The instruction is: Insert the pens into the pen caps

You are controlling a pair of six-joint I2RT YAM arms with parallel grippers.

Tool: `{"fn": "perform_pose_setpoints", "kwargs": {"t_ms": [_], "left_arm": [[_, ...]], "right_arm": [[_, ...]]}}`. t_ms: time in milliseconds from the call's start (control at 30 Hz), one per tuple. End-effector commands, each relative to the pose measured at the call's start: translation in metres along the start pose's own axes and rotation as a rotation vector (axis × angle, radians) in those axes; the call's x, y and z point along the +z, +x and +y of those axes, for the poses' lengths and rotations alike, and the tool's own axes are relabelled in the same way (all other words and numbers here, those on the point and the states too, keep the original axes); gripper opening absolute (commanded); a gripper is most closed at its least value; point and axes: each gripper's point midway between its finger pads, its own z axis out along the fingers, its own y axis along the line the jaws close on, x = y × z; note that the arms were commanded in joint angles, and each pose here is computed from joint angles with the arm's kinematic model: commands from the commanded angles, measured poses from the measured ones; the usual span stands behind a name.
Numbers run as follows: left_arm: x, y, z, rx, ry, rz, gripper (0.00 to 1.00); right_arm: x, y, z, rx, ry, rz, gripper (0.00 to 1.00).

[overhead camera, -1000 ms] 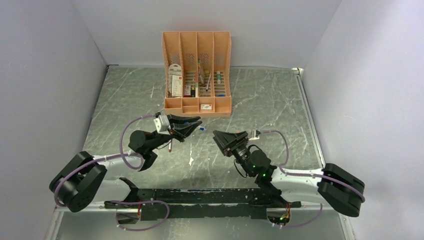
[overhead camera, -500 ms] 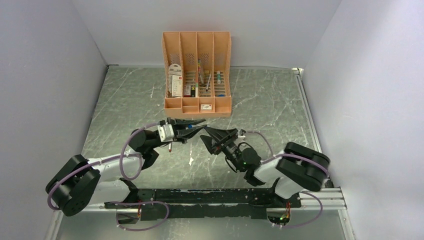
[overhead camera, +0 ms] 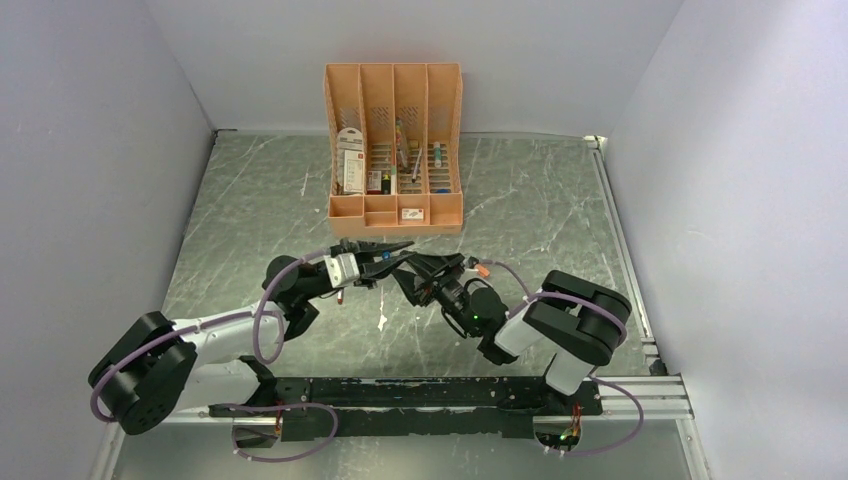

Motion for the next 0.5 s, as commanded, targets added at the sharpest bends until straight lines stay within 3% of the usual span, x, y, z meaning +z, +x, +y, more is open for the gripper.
{"fn": "perform_pose_setpoints", "kwargs": {"t_ms": [0, 200, 467], "left_arm": [[0.004, -0.003, -0.013, -0.012, 0.053, -0.018, 0.07], [0.008, -0.003, -0.019, -0.042, 0.086, -0.037, 0.07], [0.006, 0.005, -0.027, -0.050, 0.124, -0.010, 0.07]], "right_arm": [[-0.014, 0.013, 0.073, 0.072, -0.271, 0.073, 0.59], [-0.007, 0.014, 0.081, 0.095, -0.296, 0.087, 0.59], [-0.003, 0.014, 0.094, 0.105, -0.327, 0.108, 0.41]]}}
